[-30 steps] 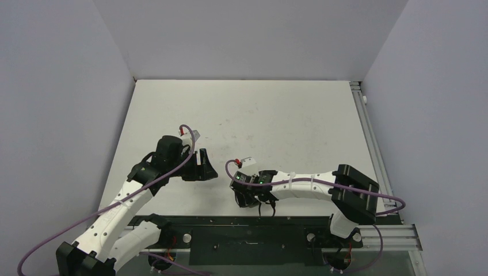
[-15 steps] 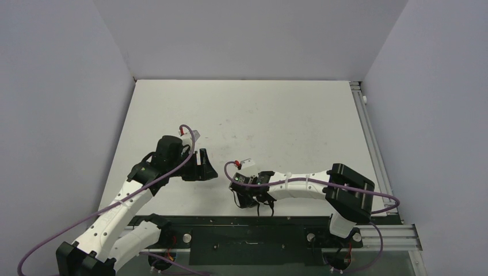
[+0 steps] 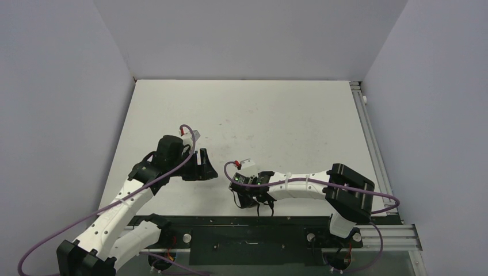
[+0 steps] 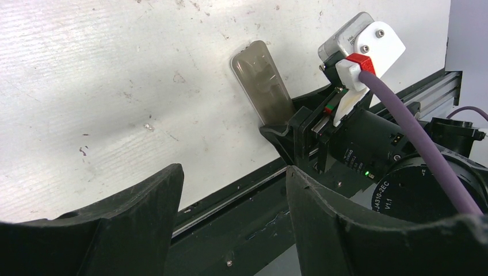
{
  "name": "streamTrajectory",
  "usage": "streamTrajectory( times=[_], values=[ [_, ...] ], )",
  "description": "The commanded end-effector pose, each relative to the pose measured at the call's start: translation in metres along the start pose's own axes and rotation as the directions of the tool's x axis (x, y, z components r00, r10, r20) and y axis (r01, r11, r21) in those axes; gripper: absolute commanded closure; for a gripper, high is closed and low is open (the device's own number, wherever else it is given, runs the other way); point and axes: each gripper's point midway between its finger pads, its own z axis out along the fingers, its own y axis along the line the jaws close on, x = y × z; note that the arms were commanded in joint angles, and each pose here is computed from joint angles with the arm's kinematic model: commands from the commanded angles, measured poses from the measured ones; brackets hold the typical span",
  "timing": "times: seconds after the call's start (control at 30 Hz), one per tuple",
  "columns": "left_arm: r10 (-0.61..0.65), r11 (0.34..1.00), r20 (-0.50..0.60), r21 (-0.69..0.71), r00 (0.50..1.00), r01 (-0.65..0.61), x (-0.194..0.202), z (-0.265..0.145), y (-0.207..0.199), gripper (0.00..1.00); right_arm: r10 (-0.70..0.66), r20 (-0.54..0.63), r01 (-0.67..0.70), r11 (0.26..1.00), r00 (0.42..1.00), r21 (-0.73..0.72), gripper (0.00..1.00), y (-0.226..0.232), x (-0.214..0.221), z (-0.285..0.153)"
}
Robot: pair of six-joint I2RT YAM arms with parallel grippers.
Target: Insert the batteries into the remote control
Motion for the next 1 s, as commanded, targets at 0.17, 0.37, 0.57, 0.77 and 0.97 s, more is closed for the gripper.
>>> streamTrajectory(
  times=[0.17, 0.37, 0.57, 0.77, 0.97],
  values=[
    [-0.016, 1.000, 0.029, 0.022, 0.999, 0.015, -0.009, 0.003, -0.005, 0.37, 0.006, 0.018, -0.005, 1.000, 1.000, -0.013, 0.83, 0.001, -0.009, -0.008],
    [-0.061, 0.995, 0.024, 0.083, 0.998, 0.059, -0.007, 0.011, -0.013, 0.37, 0.069, 0.056, -0.061, 0.990, 0.996, -0.130, 0.89, 0.003, -0.028, -0.026],
    [-0.144, 0.974, 0.000, 0.176, 0.990, 0.142, -0.004, 0.023, -0.024, 0.37, 0.117, 0.073, -0.097, 0.968, 0.990, -0.229, 0.91, 0.000, -0.042, -0.039],
    [-0.211, 0.936, -0.029, 0.282, 0.977, 0.211, -0.007, 0.026, -0.040, 0.34, 0.125, 0.083, -0.091, 0.939, 0.989, -0.332, 0.91, 0.002, -0.050, -0.053],
    [-0.267, 0.874, -0.038, 0.411, 0.963, 0.259, -0.013, 0.027, -0.053, 0.29, 0.158, 0.096, -0.092, 0.867, 0.983, -0.489, 0.91, 0.011, -0.062, -0.074]
  ],
)
